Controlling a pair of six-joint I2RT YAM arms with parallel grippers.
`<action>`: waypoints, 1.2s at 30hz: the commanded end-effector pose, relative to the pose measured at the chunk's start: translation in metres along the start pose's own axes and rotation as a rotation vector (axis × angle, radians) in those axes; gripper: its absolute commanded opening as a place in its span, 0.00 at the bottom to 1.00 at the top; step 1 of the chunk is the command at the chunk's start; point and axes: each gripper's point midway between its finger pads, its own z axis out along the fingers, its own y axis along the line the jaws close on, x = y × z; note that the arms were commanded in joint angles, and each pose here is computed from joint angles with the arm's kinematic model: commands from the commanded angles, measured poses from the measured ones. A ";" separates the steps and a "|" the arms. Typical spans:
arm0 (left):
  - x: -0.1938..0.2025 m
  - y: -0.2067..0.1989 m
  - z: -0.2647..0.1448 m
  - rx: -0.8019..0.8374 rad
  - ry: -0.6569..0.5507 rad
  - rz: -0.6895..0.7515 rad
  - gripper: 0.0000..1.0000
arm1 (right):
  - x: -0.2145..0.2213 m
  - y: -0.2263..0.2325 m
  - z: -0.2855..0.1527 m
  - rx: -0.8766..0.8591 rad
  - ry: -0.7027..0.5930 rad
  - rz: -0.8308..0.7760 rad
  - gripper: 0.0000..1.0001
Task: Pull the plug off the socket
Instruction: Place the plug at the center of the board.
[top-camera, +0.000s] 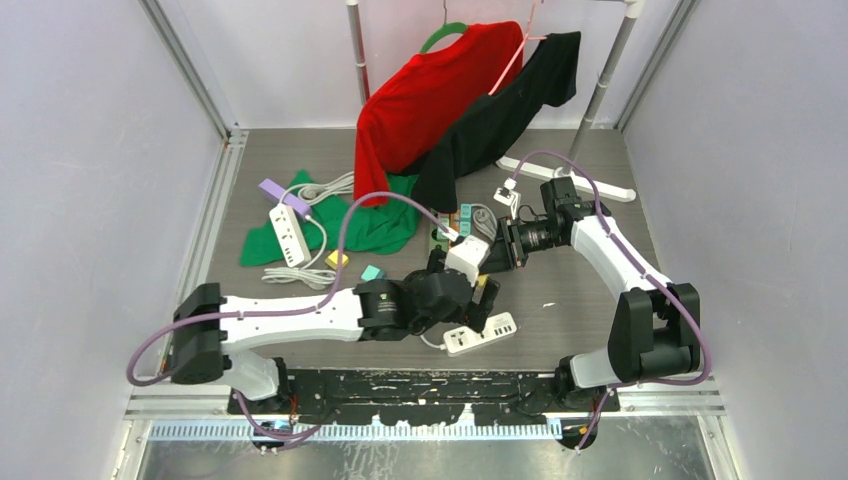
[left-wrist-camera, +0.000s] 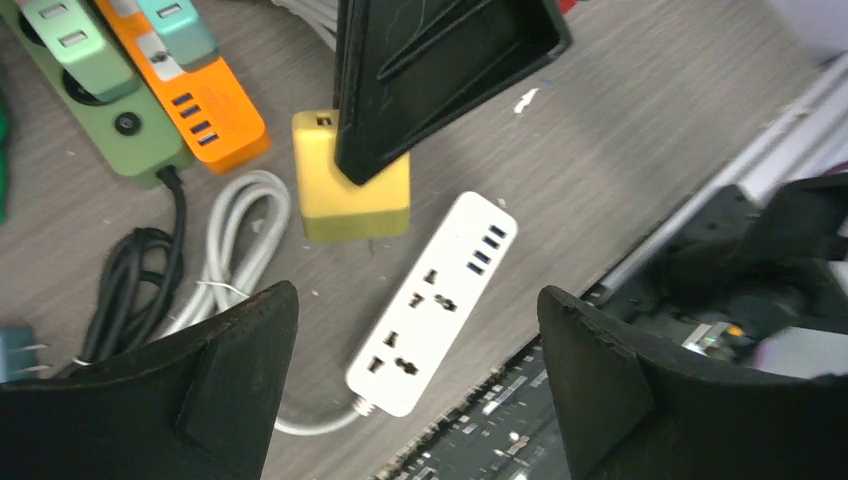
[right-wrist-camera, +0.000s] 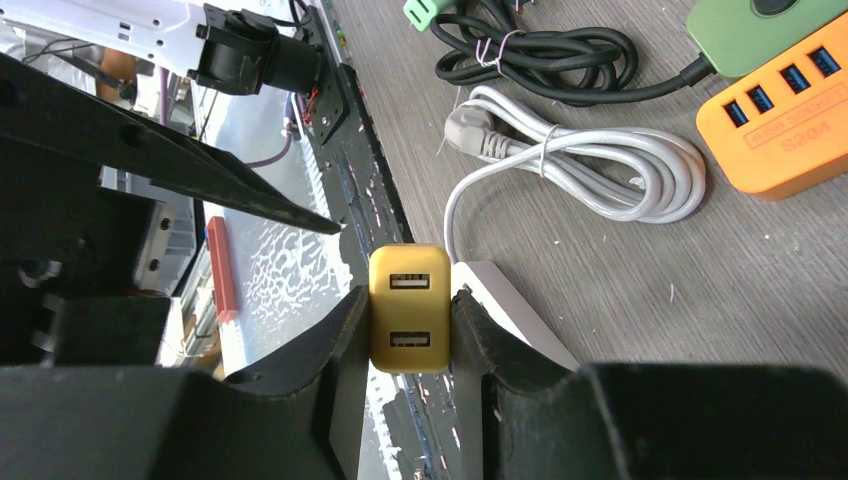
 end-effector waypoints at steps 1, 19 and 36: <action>-0.016 0.017 0.012 -0.142 -0.027 0.124 0.88 | -0.013 0.010 -0.002 -0.036 -0.030 -0.030 0.06; -0.024 0.026 0.056 -0.244 -0.011 0.185 0.45 | -0.012 0.011 -0.002 -0.044 -0.033 -0.030 0.07; 0.011 0.048 0.015 -0.143 0.004 0.142 0.00 | 0.003 0.015 -0.013 -0.035 0.004 -0.313 1.00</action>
